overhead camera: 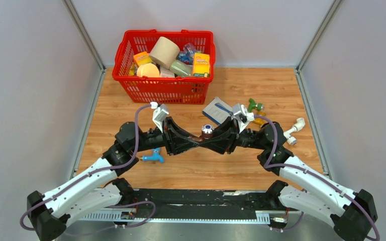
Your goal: Install the water faucets
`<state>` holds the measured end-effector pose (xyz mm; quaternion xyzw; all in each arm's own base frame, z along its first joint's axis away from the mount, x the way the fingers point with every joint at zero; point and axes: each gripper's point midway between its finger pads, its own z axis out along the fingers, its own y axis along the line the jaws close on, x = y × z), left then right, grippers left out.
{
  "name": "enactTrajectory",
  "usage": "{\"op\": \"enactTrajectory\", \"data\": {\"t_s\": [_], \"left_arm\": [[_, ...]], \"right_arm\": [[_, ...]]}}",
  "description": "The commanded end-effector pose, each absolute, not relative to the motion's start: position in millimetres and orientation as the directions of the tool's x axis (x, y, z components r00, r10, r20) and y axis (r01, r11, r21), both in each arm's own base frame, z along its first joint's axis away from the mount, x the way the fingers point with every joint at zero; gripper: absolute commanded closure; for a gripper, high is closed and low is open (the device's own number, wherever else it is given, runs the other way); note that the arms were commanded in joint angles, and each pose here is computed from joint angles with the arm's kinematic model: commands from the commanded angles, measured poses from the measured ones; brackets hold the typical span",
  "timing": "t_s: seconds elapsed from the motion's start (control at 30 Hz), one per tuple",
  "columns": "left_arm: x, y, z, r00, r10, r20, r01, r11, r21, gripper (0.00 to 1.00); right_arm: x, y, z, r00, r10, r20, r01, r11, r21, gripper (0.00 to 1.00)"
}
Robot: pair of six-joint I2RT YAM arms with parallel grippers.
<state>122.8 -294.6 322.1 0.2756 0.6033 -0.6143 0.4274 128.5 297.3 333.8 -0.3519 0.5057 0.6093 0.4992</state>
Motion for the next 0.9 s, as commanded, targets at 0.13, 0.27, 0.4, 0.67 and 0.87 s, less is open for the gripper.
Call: {"op": "enactTrajectory", "data": {"t_s": [0.13, 0.27, 0.4, 0.67, 0.87], "left_arm": [[101, -271, 345, -0.324, -0.175, -0.93, 0.934, 0.097, -0.344, 0.51], [102, -272, 343, -0.303, -0.145, -0.942, 0.942, 0.102, -0.319, 0.41], [107, -273, 343, -0.282, -0.137, -0.95, 0.946, 0.123, -0.298, 0.37], [121, -276, 342, -0.253, -0.089, -0.963, 0.947, 0.18, -0.265, 0.36], [133, -280, 334, -0.255, -0.057, -0.965, 0.941, 0.215, -0.262, 0.34]], "right_arm": [[136, 285, 350, -0.184, 0.29, -0.939, -0.977, 0.052, 0.208, 1.0], [134, 286, 350, -0.188, 0.286, -0.94, -0.977, 0.041, 0.208, 1.0], [133, 286, 350, -0.191, 0.28, -0.941, -0.977, 0.034, 0.208, 1.0], [129, 287, 347, -0.192, 0.27, -0.943, -0.979, 0.012, 0.203, 1.0], [127, 286, 349, -0.187, 0.272, -0.944, -0.981, 0.005, 0.195, 1.0]]}}
